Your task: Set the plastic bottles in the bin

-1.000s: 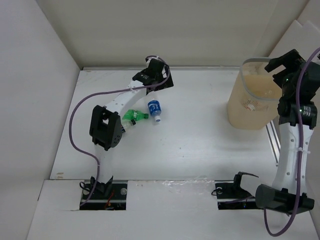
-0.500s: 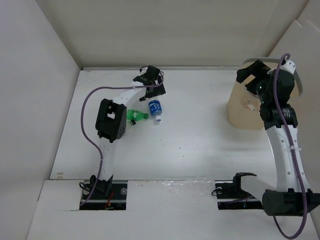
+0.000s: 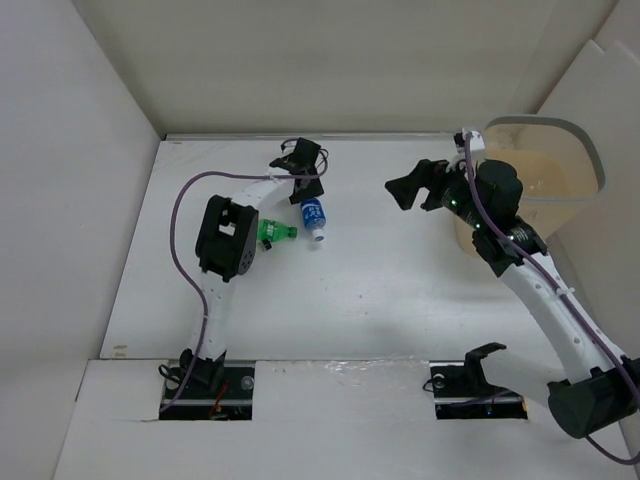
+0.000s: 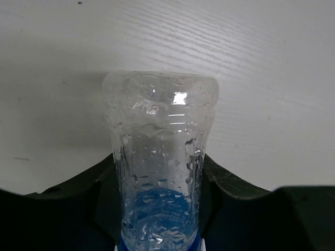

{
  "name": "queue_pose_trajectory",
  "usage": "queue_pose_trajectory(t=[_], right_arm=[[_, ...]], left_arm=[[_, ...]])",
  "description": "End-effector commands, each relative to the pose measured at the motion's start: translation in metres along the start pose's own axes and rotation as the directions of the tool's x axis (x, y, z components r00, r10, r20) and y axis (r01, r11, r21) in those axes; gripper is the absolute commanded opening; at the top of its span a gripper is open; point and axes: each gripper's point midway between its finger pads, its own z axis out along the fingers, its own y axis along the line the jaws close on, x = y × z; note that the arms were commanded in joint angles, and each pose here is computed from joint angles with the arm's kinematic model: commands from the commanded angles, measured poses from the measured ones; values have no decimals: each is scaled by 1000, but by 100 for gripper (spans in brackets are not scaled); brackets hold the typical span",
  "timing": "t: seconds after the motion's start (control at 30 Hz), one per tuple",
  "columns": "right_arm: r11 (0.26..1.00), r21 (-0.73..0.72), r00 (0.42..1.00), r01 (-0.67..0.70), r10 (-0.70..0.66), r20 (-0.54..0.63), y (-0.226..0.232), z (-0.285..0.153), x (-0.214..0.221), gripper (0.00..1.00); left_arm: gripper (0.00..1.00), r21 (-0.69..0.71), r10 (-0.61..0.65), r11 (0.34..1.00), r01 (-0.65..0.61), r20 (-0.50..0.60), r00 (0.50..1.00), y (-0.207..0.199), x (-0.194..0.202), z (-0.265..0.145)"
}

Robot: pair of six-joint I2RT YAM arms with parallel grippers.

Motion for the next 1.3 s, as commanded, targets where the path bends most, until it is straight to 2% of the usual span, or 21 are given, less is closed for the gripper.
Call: queue_pose_trajectory(t=[0.0,0.03,0.1,0.2,0.23,0.3,0.33,0.4,0.43,0.47,0.57,0.7,0.87,0.93,0.97,1.07,1.17,1.2,1.27], right_arm=[[955,-270,992,124,-116,49,49,4,-21,100],[947,-301,993,115,-115,20,51,13,-14,100],[917,-384,992,113,-124,-5,65,17,-9,100],[860,-499,988,107,-148,-44,88,26,10,100],[855,-508,988,109,-151,-42,93,29,8,100],[856,-513,989,67,-125,-79,95,40,16,100],[849,-524,989,63,-122,-79,99,47,17,100],[831,-555,991,31,-98,-91,107,50,20,100],[796,-605,990,22,-100,-96,118,46,22,100],[773,-633,994,44,-99,-51,126,44,12,100],[709,-705,994,20,-87,-59,146,39,14,100],[643,-762,996,71,-87,20,171,30,3,100],[595,-803,999,39,-27,28,186,36,-1,100],[635,-772,999,15,17,34,184,49,-5,100],[644,-765,999,-1,31,25,182,58,-4,100],[656,-755,999,-23,42,7,185,75,6,100],[662,-749,997,-31,70,21,184,82,4,100],[663,-748,996,-31,80,30,185,82,1,90],[662,-749,996,-42,88,22,184,84,2,58]], left_arm=[[0,243,-35,970,-6,165,986,-44,-65,-97],[0,280,-4,959,-46,175,984,-45,-63,-109],[0,409,-7,908,-89,228,974,-65,-79,-160],[0,522,0,841,-140,259,966,-78,-81,-202],[0,558,-7,812,-172,303,953,-81,-88,-231],[0,611,0,761,-218,336,942,-90,-81,-256],[0,648,-16,720,-249,374,927,-96,-84,-287],[0,673,-20,684,-281,403,915,-95,-80,-302],[0,712,-39,634,-303,420,907,-101,-82,-319],[0,730,-48,601,-326,439,897,-102,-82,-337],[0,772,-57,519,-367,459,887,-109,-77,-368],[0,804,-74,447,-391,469,880,-111,-70,-386],[0,857,-73,354,-374,423,903,-113,-54,-399],[0,871,-101,305,-386,433,896,-113,-53,-415],[0,878,-103,306,-367,414,905,-112,-48,-406],[0,896,-131,247,-368,407,904,-112,-45,-423],[0,902,-122,221,-371,403,907,-113,-42,-427],[1,902,-122,221,-371,403,907,-113,-42,-427],[13,904,-116,228,-363,395,911,-114,-42,-424]])
